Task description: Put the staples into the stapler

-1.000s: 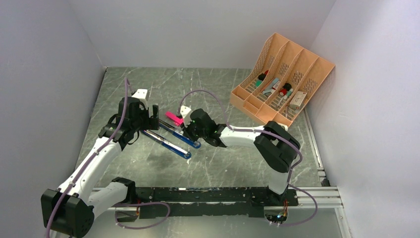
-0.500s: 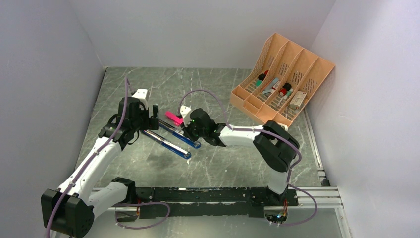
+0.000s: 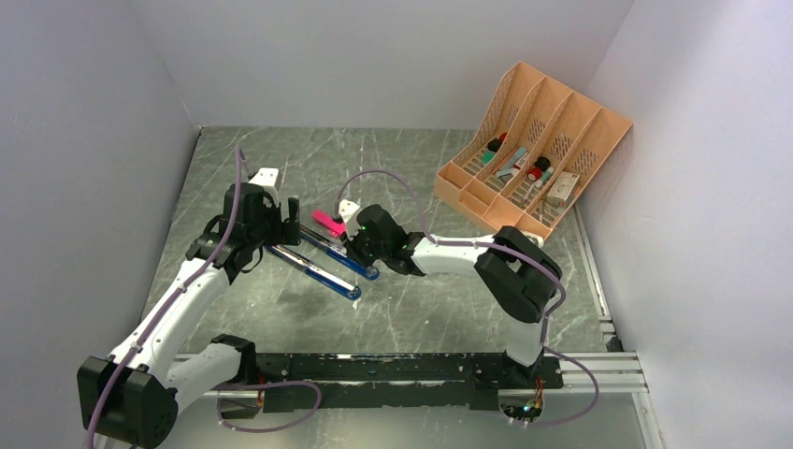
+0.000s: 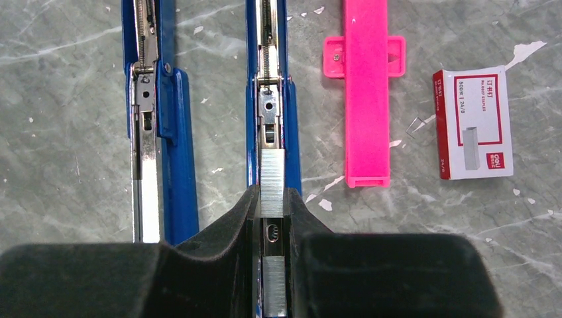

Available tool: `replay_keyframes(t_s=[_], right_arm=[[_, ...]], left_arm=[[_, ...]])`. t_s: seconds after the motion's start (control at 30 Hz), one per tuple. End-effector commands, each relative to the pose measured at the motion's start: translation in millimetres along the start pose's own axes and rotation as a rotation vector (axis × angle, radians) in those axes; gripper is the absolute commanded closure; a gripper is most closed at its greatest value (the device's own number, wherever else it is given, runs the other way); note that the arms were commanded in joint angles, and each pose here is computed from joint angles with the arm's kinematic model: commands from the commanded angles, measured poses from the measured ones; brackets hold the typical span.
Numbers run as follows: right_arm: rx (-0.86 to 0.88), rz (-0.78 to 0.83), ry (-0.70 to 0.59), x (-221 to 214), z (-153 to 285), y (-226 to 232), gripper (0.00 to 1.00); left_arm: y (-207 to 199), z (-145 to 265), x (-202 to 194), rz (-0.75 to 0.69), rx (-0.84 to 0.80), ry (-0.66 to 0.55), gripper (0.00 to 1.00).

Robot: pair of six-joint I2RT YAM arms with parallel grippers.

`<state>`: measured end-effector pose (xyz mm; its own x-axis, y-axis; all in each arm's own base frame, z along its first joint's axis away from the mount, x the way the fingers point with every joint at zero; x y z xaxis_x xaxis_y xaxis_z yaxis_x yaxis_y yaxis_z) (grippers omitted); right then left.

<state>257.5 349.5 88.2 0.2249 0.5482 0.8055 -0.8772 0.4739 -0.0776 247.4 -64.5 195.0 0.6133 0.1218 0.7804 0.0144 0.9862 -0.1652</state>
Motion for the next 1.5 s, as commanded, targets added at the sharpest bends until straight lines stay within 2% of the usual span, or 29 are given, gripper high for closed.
replay_keyframes(t_s=[0.0, 1.1, 1.33, 1.47], right_arm=[[0.011, -0.004, 0.007, 2, -4, -1, 1.00], [0.058, 0.012, 0.136, -13, -11, 2, 1.00], [0.068, 0.016, 0.167, -16, -7, 3, 0.95], [0.070, 0.019, 0.177, -17, -3, 3, 0.88]], left_arm=[[-3, 1, 6, -0.009, -0.024, -0.031, 0.04], [-3, 1, 6, -0.010, -0.025, -0.028, 0.04], [-4, 1, 7, -0.010, -0.027, -0.030, 0.04], [-4, 1, 7, -0.009, -0.027, -0.030, 0.04]])
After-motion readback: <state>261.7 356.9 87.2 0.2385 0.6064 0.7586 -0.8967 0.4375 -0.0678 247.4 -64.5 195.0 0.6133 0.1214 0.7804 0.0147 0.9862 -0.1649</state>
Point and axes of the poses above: each gripper's point midway between its finger pads, its own z axis back along the fingers, its own y axis along the line the jaws close on, x = y × z, the point moved 6 cm from there along z, back along the fingers, and after that the axes turned 7 degrees about z, right-handed, at the moved point
